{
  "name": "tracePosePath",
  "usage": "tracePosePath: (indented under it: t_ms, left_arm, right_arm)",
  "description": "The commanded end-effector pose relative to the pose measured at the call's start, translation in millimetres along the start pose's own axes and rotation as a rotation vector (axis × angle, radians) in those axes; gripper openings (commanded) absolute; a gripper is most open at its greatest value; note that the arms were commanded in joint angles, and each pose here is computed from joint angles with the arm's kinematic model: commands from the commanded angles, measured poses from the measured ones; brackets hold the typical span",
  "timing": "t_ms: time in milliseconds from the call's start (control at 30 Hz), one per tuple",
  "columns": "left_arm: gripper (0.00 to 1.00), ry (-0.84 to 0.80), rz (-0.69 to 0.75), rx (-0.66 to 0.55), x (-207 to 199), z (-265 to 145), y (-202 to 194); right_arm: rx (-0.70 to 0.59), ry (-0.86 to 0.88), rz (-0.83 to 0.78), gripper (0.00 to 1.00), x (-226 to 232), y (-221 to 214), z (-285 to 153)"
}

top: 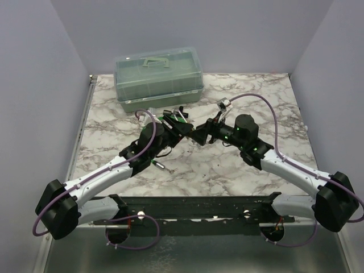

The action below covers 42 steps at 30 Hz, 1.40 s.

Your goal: Unlock with the key

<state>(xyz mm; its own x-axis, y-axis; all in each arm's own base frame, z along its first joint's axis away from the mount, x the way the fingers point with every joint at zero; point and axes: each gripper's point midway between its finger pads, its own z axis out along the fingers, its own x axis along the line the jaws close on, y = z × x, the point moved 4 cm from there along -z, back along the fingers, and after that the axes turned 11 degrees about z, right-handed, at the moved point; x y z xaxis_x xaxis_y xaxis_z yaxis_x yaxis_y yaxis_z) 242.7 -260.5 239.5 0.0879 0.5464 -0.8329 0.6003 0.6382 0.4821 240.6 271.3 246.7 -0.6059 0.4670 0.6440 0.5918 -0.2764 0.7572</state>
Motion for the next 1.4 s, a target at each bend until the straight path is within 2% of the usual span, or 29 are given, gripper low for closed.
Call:
tracePosePath:
  t_ms: [0,333,500,533,567,633,700,867,1100,1267,1367]
  left_arm:
    - [0.0,-0.095,-0.092,-0.07,-35.9,-2.0,21.1]
    - [0.0,-0.103,-0.138,-0.08,-35.9,-5.7,22.5]
    - [0.0,-0.105,-0.142,-0.073,-32.1,-7.7,20.1]
    - [0.04,-0.107,-0.139,-0.072,-31.5,-8.5,19.4]
    - [0.15,-0.113,-0.132,-0.073,-31.8,-9.7,19.8]
    - [0.45,-0.145,-0.098,-0.07,-34.2,-12.5,18.8]
    - [0.68,-0.178,-0.058,-0.073,-37.0,-16.6,19.1]
    - [0.97,-0.222,0.109,-0.113,-39.7,-33.3,25.8]
    - [0.99,-0.289,0.286,-0.171,-38.7,-62.6,34.2]
    - [0.95,-0.263,0.309,-0.202,-29.1,-71.0,39.4]
    - [0.95,-0.283,0.31,-0.187,-28.2,-73.4,36.3]
  right_arm:
    - [-0.08,-0.008,0.023,0.69,-0.7,7.0,16.0]
    - [-0.1,-0.061,0.017,0.42,-7.1,-0.3,35.9]
    - [-0.112,-0.093,0.015,0.19,-11.7,1.5,36.6]
    - [-0.11,-0.096,0.014,0.13,-12.2,1.7,36.6]
    - [-0.106,-0.097,0.013,0.09,-11.8,1.7,36.7]
    - [-0.099,-0.1,0.012,0.01,-11.0,2.1,35.1]
    - [-0.103,-0.099,0.014,0.0,-7.7,4.3,31.6]
    - [-0.107,-0.094,0.023,0.0,0.5,8.8,19.6]
    - [-0.062,0.026,0.043,0.0,29.9,10.5,1.9]
    - [-0.071,0.122,0.037,0.0,52.8,19.5,-10.1]
    - [-0.035,0.212,0.028,0.0,69.6,20.4,-14.7]
